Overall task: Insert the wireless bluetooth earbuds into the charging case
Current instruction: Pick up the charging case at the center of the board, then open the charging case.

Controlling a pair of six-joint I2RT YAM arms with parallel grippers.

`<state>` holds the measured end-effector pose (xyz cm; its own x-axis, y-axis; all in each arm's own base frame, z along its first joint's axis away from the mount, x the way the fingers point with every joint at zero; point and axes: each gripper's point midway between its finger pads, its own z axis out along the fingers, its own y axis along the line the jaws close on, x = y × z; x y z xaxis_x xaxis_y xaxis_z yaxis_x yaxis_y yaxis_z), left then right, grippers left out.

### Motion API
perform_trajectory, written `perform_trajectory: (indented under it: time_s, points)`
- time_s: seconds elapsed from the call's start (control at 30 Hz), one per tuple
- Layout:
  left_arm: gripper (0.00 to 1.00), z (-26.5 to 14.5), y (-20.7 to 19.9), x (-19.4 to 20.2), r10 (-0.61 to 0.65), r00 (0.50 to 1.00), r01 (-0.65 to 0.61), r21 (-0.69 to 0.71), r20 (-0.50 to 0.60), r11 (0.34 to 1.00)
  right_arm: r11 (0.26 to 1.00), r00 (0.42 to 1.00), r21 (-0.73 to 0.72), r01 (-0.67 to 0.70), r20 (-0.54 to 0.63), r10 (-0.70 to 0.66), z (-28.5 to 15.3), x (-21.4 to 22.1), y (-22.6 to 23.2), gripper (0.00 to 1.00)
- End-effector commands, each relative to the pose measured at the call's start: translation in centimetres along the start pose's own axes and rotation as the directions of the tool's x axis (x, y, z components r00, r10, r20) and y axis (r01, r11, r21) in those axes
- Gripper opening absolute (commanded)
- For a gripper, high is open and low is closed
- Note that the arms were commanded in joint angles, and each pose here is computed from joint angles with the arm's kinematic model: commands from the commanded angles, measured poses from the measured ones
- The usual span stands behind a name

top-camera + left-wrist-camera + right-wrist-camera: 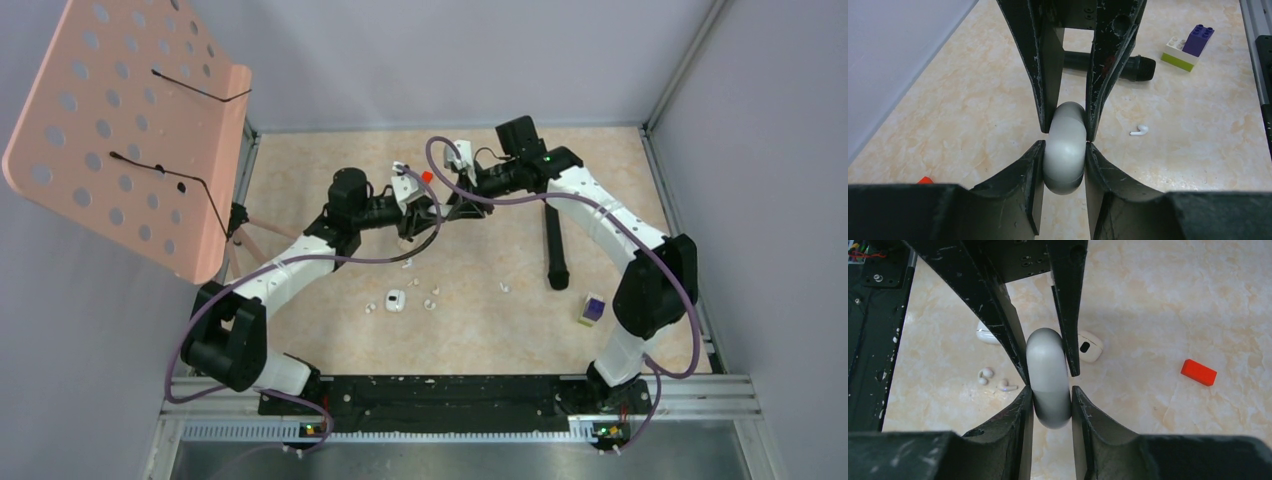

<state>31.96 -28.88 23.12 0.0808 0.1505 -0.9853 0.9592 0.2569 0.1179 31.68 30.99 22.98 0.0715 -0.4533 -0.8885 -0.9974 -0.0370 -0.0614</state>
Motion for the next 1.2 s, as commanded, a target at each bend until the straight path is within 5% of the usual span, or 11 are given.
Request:
perform_trajectory:
  time_s: [0.0,0.07,0.13,0.33,0.63,0.83,1.17]
  points:
    - [0.49,-0.2,0.5,-1.8,0.032,0.998,-0.029,-0.047,0.051,0.998,0.999,0.999,0.022,0.033,0.025,-0.034,-0.4,-2.2,-0.6,0.10]
    - [0.68,-0.8,0.6,-1.4,-0.007,0.999,0.009,-0.078,0.034,0.997,0.999,0.999,0.037,0.039,0.032,-0.040,-1.1,-2.8,-0.5,0.02]
    - [0.70,-1.4,0.5,-0.8,-0.070,0.997,0.072,-0.101,0.025,0.992,0.999,0.999,0.044,0.026,0.041,-0.028,-1.9,-3.1,-0.4,0.00]
    - [0.66,-1.6,0.4,-1.8,-0.226,0.966,0.234,-0.057,0.129,0.970,1.000,0.998,0.010,-0.015,0.065,0.014,-2.7,-3.6,0.7,0.00]
    - [0.49,-0.8,0.0,-1.9,-0.258,0.953,0.249,0.074,0.161,0.966,0.998,0.995,0.003,-0.067,0.067,0.067,-2.4,-3.9,0.5,0.00]
    - [0.53,-0.5,-0.2,-1.9,-0.248,0.954,0.230,0.118,0.170,0.966,0.995,0.994,0.015,-0.094,0.057,0.093,-2.5,-3.7,0.5,0.00]
    - [0.15,-0.3,-0.6,-1.7,-0.256,0.954,0.230,0.161,0.159,0.960,0.990,0.990,0.034,-0.135,0.052,0.133,-1.9,-3.3,0.1,0.06]
